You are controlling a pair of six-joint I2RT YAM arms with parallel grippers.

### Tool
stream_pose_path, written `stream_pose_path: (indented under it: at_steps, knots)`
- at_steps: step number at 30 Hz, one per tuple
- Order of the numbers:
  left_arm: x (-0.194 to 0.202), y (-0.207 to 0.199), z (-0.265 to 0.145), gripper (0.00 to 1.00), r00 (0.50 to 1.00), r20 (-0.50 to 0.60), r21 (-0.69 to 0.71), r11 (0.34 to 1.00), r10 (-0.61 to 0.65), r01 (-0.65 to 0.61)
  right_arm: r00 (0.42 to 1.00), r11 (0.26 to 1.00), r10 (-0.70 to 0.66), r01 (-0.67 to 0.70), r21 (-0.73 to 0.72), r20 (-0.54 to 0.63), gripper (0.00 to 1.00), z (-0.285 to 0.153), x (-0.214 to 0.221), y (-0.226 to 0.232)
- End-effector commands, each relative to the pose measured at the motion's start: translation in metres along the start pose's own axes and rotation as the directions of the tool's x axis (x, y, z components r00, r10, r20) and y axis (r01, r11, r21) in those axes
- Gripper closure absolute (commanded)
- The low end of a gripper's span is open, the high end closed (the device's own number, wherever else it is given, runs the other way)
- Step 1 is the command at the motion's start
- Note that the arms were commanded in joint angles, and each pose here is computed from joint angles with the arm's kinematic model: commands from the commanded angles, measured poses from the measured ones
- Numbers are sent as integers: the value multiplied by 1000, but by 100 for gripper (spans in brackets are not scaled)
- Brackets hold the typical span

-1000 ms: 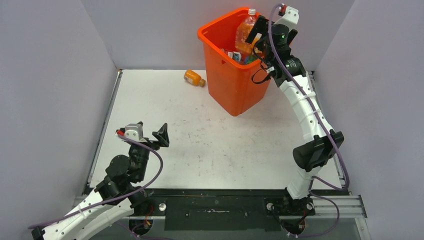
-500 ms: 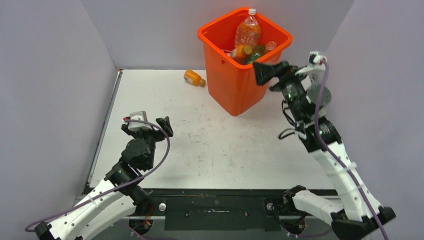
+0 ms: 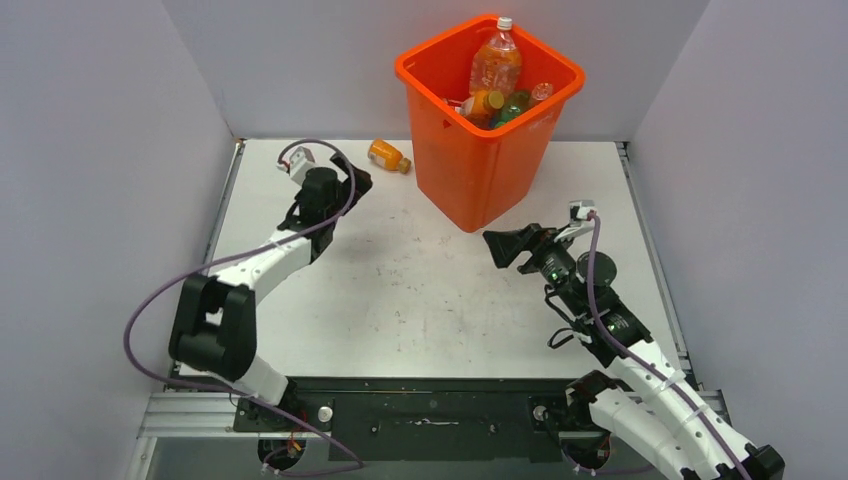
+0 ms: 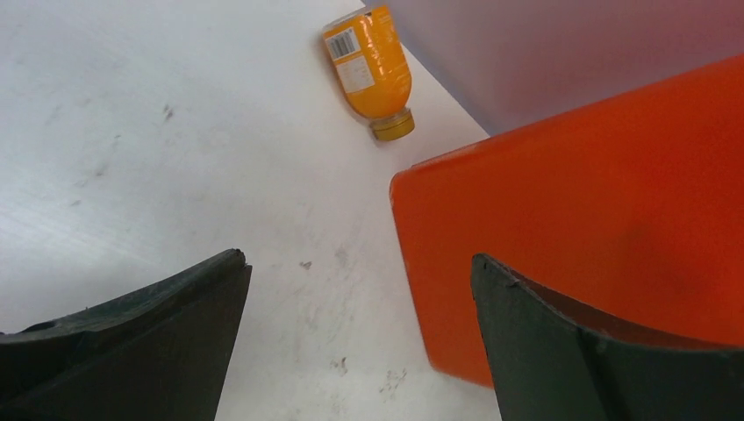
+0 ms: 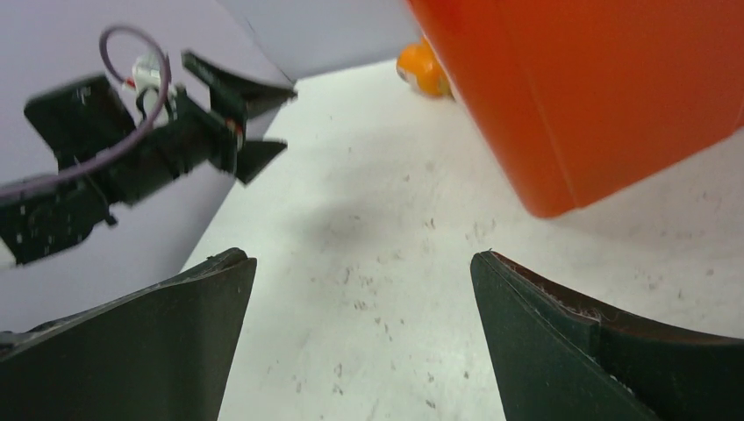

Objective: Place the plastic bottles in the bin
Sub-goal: Place the plastic bottle in the trash bin, then pick up the plastic bottle from the corner of the board.

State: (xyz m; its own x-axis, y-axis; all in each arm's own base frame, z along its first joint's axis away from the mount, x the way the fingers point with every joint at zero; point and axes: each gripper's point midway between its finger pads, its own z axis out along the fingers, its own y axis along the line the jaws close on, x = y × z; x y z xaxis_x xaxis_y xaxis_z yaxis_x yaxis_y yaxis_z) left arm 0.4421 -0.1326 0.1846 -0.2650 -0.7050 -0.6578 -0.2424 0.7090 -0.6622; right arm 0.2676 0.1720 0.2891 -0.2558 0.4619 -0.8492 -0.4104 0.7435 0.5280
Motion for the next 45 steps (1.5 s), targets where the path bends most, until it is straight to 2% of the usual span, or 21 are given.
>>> stream_pose_path:
  at_steps: [1, 7, 10, 14, 15, 24, 34, 36, 45]
  knots:
    - [-30, -47, 51, 4, 985, 30, 96, 981, -171, 167, 999, 997, 50, -50, -60, 3, 1, -7, 16, 4]
    - [-13, -36, 136, 4, 970, 14, 21, 970, -243, 242, 996, 996, 60, -64, -59, -68, 1, -1, 50, -8]
    - [3, -33, 179, 4, 974, -32, -15, 974, -225, 225, 993, 997, 54, -60, -53, -109, 2, 1, 65, -12]
    - [9, -46, 214, 4, 978, -58, -9, 980, -201, 201, 990, 997, 60, -65, -40, -125, 2, -1, 80, -19]
    - [5, -55, 220, 4, 978, -55, 2, 980, -201, 201, 989, 997, 59, -64, -32, -133, 2, -2, 84, -22]
    - [37, -32, 257, 4, 979, -107, -108, 980, -176, 164, 984, 996, 83, -84, -1, -161, 2, -4, 100, -31]
    - [62, -16, 276, 4, 973, -128, -112, 978, -190, 177, 979, 995, 95, -92, 27, -179, 2, -6, 110, -39]
    - [63, -16, 279, 0, 973, -125, -105, 978, -192, 179, 978, 995, 96, -92, 28, -183, 2, -7, 112, -40]
    - [81, -4, 286, 43, 967, -153, -112, 976, -204, 189, 977, 995, 94, -88, 41, -193, 2, -6, 117, -44]
